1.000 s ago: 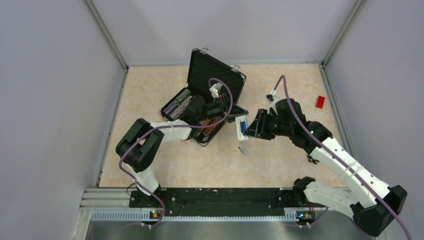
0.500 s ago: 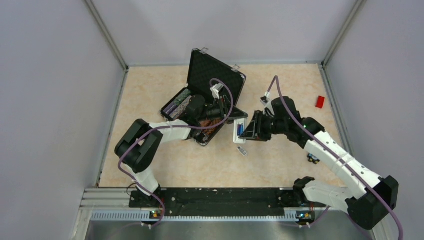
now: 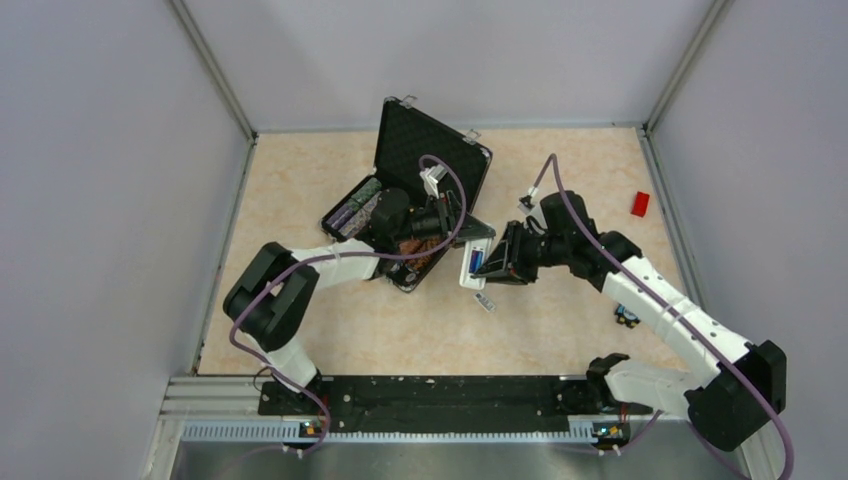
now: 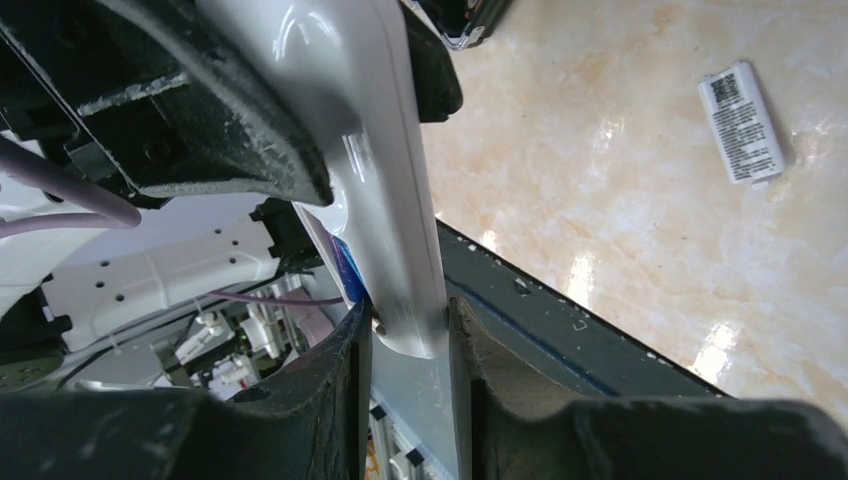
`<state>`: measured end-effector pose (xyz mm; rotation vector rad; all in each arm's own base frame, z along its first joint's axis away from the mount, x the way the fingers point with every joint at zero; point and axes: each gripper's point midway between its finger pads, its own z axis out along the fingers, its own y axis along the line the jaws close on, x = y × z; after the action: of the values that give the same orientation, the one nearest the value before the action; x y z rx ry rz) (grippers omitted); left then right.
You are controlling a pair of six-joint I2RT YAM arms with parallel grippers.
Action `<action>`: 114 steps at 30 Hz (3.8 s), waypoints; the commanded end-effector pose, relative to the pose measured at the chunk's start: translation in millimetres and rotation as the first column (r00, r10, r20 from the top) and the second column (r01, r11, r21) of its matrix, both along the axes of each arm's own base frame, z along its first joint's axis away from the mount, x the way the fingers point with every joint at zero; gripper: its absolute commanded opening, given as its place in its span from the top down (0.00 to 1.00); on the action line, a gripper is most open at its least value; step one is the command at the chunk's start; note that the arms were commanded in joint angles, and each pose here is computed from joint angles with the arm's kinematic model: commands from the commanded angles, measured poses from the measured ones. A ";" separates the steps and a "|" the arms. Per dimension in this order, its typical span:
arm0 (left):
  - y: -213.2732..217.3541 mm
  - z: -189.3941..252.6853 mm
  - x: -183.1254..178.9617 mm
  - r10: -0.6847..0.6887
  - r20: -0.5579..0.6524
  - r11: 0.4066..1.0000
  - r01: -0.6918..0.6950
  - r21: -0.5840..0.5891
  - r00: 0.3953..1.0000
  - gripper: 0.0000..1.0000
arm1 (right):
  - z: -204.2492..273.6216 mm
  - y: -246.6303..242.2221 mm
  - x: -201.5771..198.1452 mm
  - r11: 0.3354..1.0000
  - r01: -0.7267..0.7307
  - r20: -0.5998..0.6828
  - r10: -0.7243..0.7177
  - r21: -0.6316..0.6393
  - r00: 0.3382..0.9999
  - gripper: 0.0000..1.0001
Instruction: Load the batteries into the remote control
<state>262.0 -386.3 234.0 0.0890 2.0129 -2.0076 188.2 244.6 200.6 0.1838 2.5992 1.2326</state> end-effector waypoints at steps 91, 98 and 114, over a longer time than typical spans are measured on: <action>206.0 30.0 10.1 0.802 0.300 0.525 -0.849 0.059 0.516 1.00 | -195.3 -43.2 11.0 0.395 -0.279 -0.020 0.546 -0.875 0.837 0.79; 198.4 30.5 8.2 0.783 0.303 0.560 -0.828 0.036 0.543 1.00 | -122.4 -14.8 22.1 0.602 -0.158 0.185 0.468 -0.783 0.864 0.81; 121.0 52.0 15.9 0.552 0.439 0.802 -0.595 -0.046 0.709 1.00 | 42.0 14.1 -2.9 0.901 -0.124 0.528 0.350 -0.416 0.774 0.80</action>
<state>277.3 -245.0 220.4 -0.2390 1.7925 -1.2348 192.8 250.8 218.2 -0.5410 2.3037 0.5865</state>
